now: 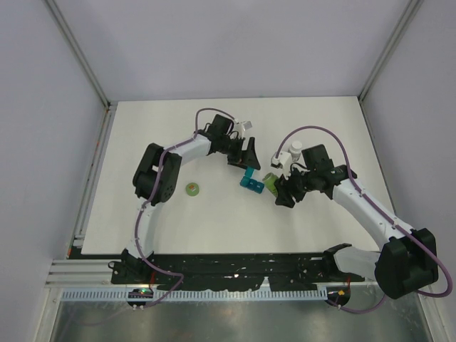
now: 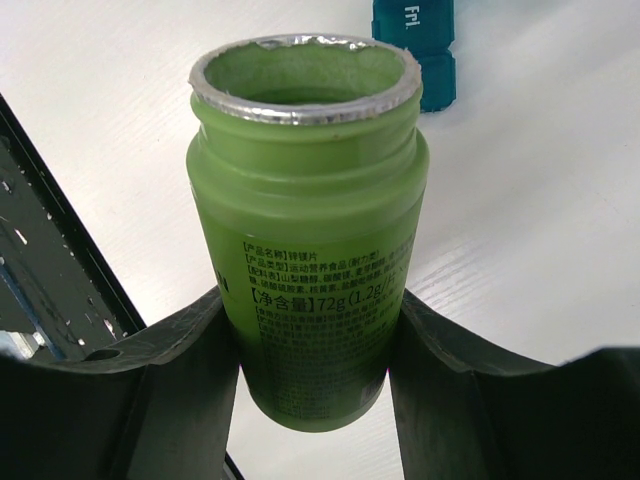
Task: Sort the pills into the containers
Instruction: Adjust the pill container at the center of the board.
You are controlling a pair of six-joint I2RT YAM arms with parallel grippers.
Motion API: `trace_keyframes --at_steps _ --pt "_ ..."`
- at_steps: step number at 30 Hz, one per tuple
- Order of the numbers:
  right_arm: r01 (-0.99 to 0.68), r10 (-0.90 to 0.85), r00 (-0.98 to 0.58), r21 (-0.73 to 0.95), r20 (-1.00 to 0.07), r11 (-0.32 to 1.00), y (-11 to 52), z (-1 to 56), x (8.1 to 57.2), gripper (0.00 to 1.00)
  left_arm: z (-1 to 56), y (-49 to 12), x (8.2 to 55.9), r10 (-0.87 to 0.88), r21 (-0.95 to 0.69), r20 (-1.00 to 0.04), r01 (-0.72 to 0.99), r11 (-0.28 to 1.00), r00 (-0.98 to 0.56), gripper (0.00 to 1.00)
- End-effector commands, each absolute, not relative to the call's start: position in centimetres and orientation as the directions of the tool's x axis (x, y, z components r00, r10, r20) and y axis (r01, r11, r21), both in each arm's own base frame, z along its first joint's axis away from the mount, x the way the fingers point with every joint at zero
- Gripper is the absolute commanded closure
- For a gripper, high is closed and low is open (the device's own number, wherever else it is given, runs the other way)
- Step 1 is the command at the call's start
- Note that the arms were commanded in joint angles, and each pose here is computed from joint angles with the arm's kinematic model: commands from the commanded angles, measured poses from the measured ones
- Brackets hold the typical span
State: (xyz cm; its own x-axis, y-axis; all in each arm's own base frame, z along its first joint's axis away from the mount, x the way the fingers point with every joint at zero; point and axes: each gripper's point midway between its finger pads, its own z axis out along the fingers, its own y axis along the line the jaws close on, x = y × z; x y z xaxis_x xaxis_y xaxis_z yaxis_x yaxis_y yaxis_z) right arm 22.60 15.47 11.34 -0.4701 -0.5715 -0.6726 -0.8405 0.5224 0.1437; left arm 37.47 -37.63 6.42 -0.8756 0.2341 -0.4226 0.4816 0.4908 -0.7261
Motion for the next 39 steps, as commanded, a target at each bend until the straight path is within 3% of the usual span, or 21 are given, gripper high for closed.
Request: trace_keyframes --at_steps 1,39 --pt "-0.858 -0.557 -0.428 0.125 -0.712 0.499 15.9 12.5 22.8 0.94 8.7 -38.9 36.6 0.240 -0.756 -0.461 0.519 0.399 -0.854 0.13" --pt "-0.853 -0.566 -0.435 0.119 -0.700 0.508 15.6 12.0 23.0 0.94 8.6 -34.6 28.9 0.271 -0.759 -0.460 0.533 0.375 -0.846 0.15"
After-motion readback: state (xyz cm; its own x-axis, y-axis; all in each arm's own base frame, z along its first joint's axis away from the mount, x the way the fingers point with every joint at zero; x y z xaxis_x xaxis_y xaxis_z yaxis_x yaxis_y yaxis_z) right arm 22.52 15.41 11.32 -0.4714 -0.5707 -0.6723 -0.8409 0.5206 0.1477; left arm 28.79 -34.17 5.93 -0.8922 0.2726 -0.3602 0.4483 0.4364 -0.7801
